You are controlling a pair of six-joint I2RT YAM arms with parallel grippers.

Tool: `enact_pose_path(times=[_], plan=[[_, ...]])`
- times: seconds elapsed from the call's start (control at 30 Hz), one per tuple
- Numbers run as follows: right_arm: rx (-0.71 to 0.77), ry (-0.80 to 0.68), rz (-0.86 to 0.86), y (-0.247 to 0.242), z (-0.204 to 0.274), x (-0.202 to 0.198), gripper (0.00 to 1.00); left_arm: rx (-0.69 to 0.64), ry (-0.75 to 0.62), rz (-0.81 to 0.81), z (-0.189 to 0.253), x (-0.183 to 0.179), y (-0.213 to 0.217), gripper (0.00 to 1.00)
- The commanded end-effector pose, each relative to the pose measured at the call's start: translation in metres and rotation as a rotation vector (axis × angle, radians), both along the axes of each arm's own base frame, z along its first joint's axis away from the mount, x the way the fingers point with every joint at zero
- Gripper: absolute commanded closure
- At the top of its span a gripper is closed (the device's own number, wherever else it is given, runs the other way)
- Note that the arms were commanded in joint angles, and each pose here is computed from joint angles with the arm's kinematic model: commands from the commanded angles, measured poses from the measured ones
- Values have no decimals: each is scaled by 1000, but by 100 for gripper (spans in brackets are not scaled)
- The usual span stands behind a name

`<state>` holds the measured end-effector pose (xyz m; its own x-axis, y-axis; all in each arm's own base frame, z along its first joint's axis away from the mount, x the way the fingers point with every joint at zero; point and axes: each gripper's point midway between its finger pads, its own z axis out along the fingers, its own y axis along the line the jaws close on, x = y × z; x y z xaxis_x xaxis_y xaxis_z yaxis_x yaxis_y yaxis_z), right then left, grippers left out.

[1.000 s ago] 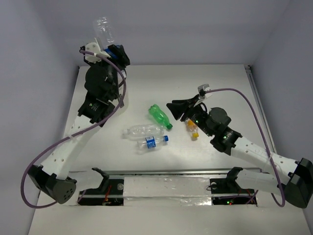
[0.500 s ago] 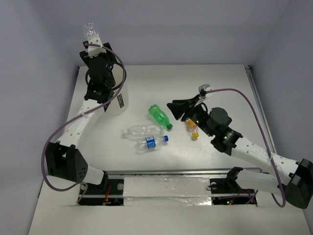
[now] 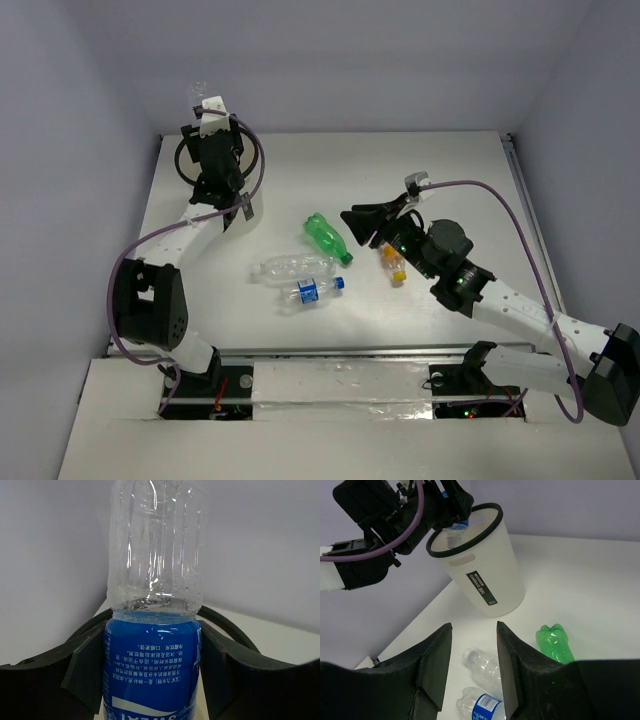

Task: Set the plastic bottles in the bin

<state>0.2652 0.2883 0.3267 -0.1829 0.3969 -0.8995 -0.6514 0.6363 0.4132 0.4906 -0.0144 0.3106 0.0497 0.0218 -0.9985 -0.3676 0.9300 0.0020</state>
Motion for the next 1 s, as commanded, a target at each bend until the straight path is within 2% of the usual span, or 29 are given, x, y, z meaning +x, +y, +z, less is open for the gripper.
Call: enact_pose_path(times=[0.0, 0.23, 0.33, 0.43, 0.63, 0.73, 0.77, 0.83, 0.87, 0.93, 0.97], plan=[[31, -29, 3, -1, 12, 0, 53, -26, -118, 13, 30, -5, 5, 55], [32, -22, 4, 0, 11, 0, 53, -32, -119, 33, 24, -16, 10, 44], [34, -16, 5, 0, 10, -1, 53, -38, -127, 31, 22, -23, 11, 32], [40, -11, 4, -2, 10, -2, 53, -41, -130, 29, 24, -28, 12, 25], [13, 21, 1, -1, 0, 0, 53, -82, -185, -7, 47, -45, 11, 17], [-5, 45, 7, 2, -8, 0, 57, -119, -236, -32, 70, -56, 9, 17], [-15, 59, 9, 2, -12, 0, 63, -124, -225, -37, 70, -59, 9, 19], [-34, 77, 19, 6, -20, 1, 70, -180, -273, -71, 90, -70, 5, 22], [-45, 93, 22, 7, -25, 1, 78, -195, -258, -88, 89, -73, 3, 27], [-72, 123, 25, 12, -38, 4, 85, -245, -285, -174, 103, -87, -8, 34], [-100, 145, 26, 14, -48, 6, 87, -303, -260, -222, 99, -90, -19, 43]])
